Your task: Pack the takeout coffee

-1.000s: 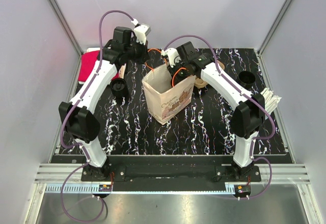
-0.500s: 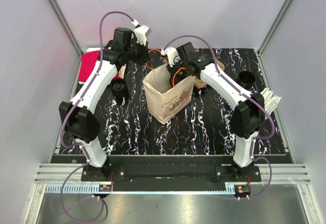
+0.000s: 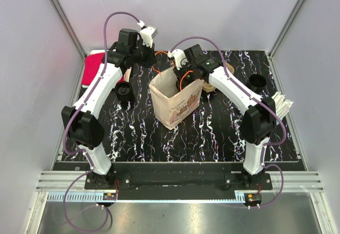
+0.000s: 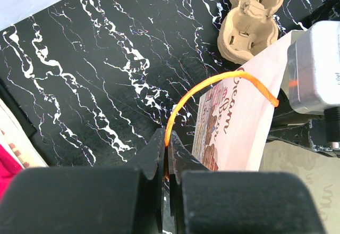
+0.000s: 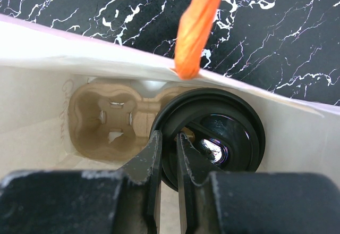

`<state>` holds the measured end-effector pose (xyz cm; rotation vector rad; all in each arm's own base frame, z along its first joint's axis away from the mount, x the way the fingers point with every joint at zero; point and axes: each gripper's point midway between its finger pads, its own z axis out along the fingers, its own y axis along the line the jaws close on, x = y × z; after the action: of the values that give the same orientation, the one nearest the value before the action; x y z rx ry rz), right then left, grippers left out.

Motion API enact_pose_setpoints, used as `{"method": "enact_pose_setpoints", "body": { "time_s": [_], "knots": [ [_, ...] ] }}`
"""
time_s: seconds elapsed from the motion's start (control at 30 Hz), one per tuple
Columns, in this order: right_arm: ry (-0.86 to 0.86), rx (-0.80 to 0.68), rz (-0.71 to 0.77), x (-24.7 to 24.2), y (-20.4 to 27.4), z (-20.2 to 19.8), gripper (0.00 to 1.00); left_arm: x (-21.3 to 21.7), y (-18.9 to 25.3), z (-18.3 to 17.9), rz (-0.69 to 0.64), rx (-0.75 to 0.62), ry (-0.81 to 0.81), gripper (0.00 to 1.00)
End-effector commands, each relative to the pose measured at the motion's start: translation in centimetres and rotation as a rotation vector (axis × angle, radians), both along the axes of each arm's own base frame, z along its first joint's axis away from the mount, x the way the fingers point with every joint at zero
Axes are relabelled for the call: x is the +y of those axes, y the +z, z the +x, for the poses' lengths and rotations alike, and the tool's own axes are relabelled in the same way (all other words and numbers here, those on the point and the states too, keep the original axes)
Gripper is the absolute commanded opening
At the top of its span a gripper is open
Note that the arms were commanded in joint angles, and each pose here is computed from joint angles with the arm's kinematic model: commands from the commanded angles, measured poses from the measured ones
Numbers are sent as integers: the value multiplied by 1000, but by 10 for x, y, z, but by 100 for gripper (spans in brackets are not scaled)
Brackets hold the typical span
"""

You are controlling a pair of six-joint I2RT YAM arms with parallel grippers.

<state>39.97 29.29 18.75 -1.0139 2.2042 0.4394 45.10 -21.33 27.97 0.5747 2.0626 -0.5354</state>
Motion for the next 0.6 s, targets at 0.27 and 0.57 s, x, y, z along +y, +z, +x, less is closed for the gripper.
{"method": "enact_pose_setpoints", "body": {
  "time_s": [0.27,0.57],
  "knots": [
    [22,-22,14,10,-6,6,0,-5,23,-3,-35,-63,-30,0],
    [25,-1,2,10,-18,5,0,-7,24,-4,-35,-65,-34,0]
  ]
}}
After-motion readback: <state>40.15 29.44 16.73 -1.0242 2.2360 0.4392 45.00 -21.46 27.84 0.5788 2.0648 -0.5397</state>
